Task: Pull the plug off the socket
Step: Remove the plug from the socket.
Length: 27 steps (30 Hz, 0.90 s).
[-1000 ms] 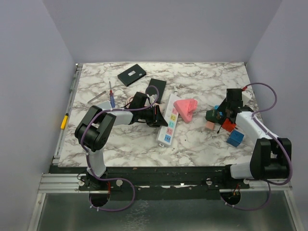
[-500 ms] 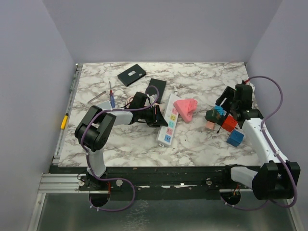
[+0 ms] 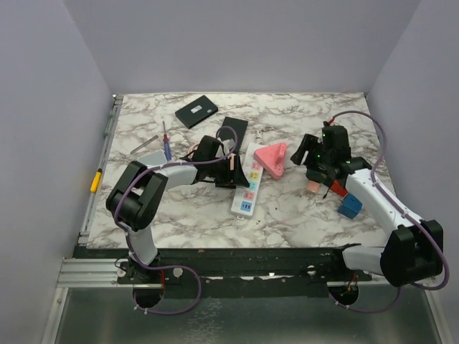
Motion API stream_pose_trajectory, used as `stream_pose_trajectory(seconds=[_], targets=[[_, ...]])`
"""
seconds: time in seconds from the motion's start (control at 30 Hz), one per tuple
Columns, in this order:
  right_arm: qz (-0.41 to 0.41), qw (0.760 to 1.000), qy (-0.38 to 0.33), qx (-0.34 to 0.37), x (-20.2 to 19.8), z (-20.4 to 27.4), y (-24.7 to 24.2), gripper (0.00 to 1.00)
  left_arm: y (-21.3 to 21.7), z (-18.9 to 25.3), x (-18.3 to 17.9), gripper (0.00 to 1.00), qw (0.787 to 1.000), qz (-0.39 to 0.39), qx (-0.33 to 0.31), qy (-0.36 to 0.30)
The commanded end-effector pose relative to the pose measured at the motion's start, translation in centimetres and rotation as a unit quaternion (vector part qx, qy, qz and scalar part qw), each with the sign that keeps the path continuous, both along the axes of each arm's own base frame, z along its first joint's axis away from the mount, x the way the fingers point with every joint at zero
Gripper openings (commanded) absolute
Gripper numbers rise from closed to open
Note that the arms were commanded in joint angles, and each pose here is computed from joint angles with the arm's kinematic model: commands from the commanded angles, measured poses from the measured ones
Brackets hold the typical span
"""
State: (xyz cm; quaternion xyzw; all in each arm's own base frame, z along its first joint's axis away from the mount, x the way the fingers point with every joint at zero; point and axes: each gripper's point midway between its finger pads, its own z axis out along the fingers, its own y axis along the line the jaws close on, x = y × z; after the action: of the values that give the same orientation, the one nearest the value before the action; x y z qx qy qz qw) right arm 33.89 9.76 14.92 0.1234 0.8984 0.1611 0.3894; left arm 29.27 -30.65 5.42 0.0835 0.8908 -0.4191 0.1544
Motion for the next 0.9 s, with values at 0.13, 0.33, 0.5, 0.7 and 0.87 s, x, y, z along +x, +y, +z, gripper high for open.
stream_pose_trajectory(seconds=[0.13,0.33,0.5,0.7,0.87], targets=[[-0.022,0.999,-0.006,-0.039,1.6,-0.1,3.0,0.68,1.3,1.9,1.4,0.72,0.997,0.013,0.043,-0.062],[-0.026,0.997,-0.012,-0.066,2.3,-0.5,5.2,0.66,1.3,2.1,1.5,0.72,0.997,0.015,0.044,-0.063],[-0.037,0.996,-0.014,-0.08,3.0,-1.5,6.3,0.64,1.4,2.3,1.4,0.72,0.997,0.014,0.044,-0.066],[-0.058,0.992,-0.013,-0.107,4.0,-2.2,6.7,0.63,1.5,2.5,1.5,0.72,0.997,0.016,0.043,-0.069],[-0.064,0.99,-0.012,-0.127,4.6,-3.1,6.7,0.6,1.5,2.6,1.4,0.72,0.997,0.015,0.043,-0.069]])
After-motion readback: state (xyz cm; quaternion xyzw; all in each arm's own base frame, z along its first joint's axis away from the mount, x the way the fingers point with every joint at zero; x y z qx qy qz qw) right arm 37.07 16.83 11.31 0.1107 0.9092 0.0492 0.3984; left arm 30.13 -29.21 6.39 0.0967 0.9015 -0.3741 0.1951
